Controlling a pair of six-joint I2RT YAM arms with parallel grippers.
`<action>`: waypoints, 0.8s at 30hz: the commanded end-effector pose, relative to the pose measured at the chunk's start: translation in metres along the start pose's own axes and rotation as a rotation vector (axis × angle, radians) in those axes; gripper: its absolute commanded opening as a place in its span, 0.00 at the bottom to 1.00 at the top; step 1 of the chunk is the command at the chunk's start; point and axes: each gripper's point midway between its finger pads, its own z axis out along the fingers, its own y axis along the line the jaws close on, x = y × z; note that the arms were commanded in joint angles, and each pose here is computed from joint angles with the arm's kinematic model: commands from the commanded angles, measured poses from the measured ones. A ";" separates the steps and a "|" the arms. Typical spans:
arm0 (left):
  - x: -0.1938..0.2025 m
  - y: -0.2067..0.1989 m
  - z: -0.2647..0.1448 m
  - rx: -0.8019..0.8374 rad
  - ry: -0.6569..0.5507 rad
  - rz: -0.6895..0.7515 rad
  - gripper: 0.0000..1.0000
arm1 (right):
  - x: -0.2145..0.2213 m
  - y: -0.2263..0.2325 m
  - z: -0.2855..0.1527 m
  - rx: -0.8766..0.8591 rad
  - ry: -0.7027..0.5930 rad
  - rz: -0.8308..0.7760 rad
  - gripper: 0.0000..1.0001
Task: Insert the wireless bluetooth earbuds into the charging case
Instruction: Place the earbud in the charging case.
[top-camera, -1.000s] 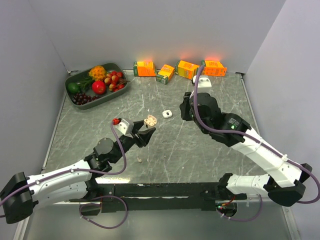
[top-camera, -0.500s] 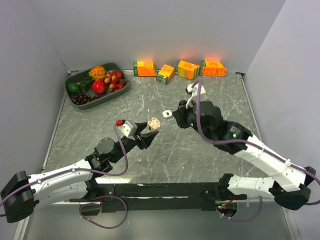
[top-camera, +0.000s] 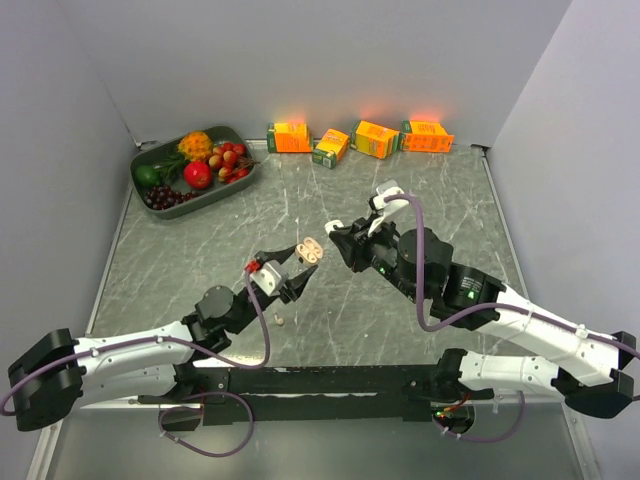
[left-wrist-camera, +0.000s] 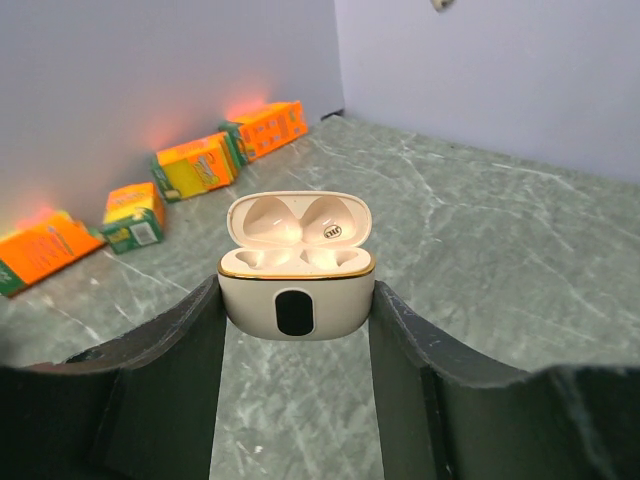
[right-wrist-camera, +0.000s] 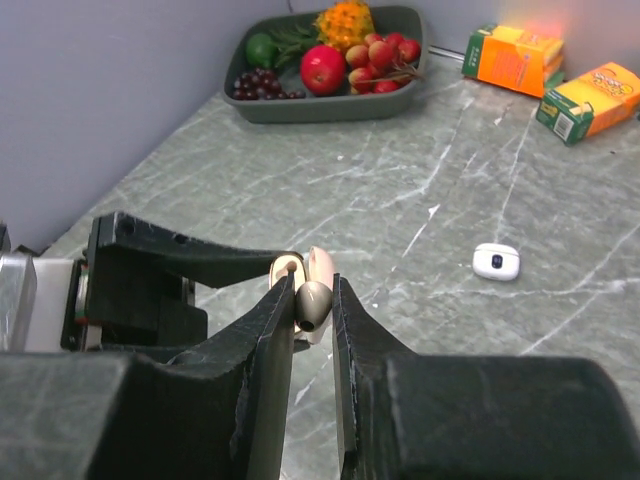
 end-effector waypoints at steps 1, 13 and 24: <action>-0.034 0.014 -0.005 -0.065 -0.152 0.098 0.01 | -0.025 0.013 -0.003 -0.035 -0.088 0.044 0.00; -0.041 0.002 -0.007 -0.028 -0.163 0.142 0.01 | -0.018 0.041 0.009 -0.086 -0.170 -0.033 0.00; -0.040 0.001 -0.001 -0.041 -0.123 0.081 0.01 | -0.020 0.033 0.021 0.065 -0.352 -0.037 0.00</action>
